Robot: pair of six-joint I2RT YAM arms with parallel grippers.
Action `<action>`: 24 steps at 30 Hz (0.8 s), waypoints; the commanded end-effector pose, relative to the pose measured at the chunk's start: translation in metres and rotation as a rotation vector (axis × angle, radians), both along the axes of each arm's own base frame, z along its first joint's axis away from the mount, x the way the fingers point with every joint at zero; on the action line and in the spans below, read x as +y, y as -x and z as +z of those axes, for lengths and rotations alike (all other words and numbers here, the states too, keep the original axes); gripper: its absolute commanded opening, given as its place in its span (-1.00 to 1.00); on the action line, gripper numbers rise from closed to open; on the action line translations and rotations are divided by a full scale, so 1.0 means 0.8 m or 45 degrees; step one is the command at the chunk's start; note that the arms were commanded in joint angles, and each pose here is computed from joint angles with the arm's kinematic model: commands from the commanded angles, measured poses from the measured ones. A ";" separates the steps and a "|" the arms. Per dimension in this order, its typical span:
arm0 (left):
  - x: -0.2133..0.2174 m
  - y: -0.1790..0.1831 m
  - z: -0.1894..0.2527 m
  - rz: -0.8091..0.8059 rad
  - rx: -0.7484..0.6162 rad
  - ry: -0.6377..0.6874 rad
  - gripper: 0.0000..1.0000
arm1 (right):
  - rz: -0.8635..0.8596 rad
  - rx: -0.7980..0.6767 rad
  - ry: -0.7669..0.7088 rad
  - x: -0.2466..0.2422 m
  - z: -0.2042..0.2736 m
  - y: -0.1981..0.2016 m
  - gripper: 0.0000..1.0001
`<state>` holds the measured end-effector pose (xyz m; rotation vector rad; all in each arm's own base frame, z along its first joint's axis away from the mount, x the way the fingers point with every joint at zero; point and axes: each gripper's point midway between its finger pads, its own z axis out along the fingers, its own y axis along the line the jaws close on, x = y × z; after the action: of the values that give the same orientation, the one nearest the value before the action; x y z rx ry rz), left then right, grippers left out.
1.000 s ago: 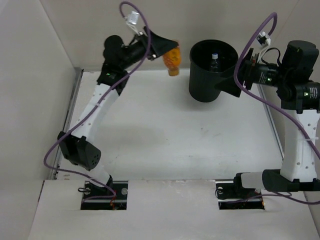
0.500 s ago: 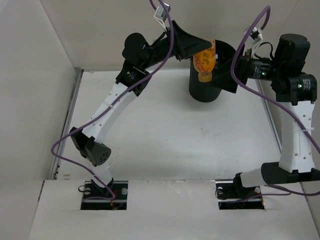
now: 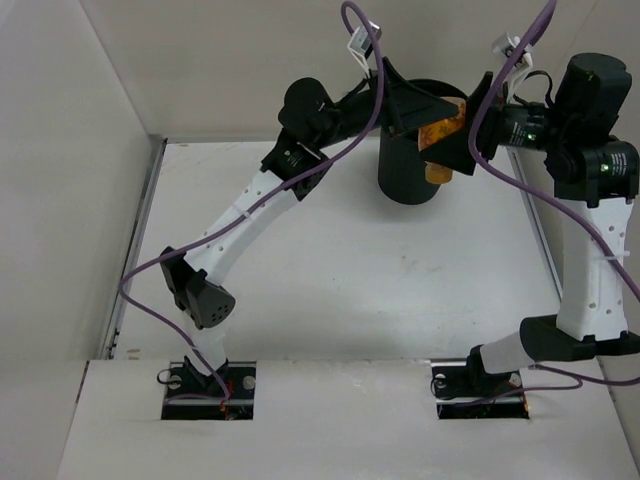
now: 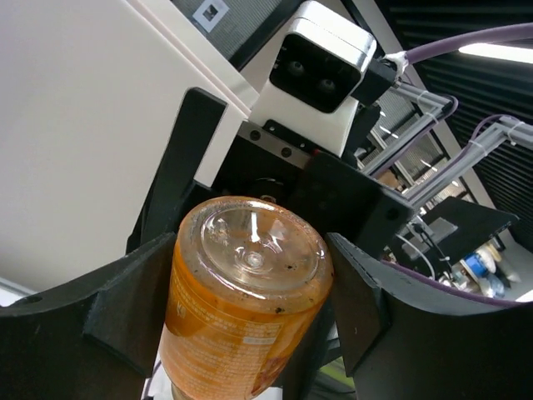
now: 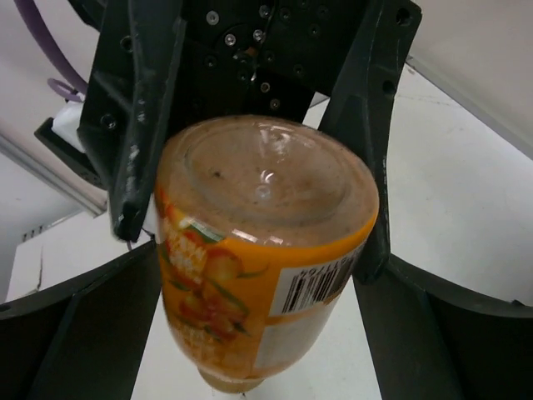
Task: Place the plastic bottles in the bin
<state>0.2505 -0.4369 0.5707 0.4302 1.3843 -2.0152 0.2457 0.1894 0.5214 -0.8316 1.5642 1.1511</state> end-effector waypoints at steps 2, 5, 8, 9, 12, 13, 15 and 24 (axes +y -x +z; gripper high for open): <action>0.009 0.018 0.043 0.001 -0.106 0.122 -0.71 | 0.122 -0.101 -0.028 0.014 0.021 0.020 0.32; 0.014 0.018 0.049 0.013 -0.128 0.129 -0.28 | 0.104 -0.097 -0.026 0.013 0.020 0.016 -0.73; 0.023 0.014 0.051 0.038 -0.162 0.122 1.00 | 0.064 -0.095 -0.017 0.012 0.016 0.004 -1.00; 0.031 0.008 0.052 0.062 -0.193 0.118 1.00 | 0.039 -0.092 -0.012 0.011 0.014 -0.003 -1.00; 0.078 -0.045 0.043 0.238 -0.345 0.053 1.00 | -0.130 -0.080 0.013 0.002 0.003 -0.048 -1.00; 0.105 -0.078 0.031 0.339 -0.390 0.000 1.00 | -0.233 -0.095 0.025 -0.006 -0.002 -0.071 -1.00; 0.186 -0.165 -0.006 0.612 -0.448 -0.151 1.00 | -0.510 -0.145 0.037 -0.029 -0.008 -0.126 -1.00; 0.603 -0.298 -0.195 1.558 -0.329 -0.892 1.00 | -1.237 -0.095 0.159 -0.115 -0.059 -0.326 -1.00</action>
<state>0.5372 0.0347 0.3745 -0.1722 1.6332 -0.6910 0.4655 0.1359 0.4605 -0.2627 1.7433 0.5282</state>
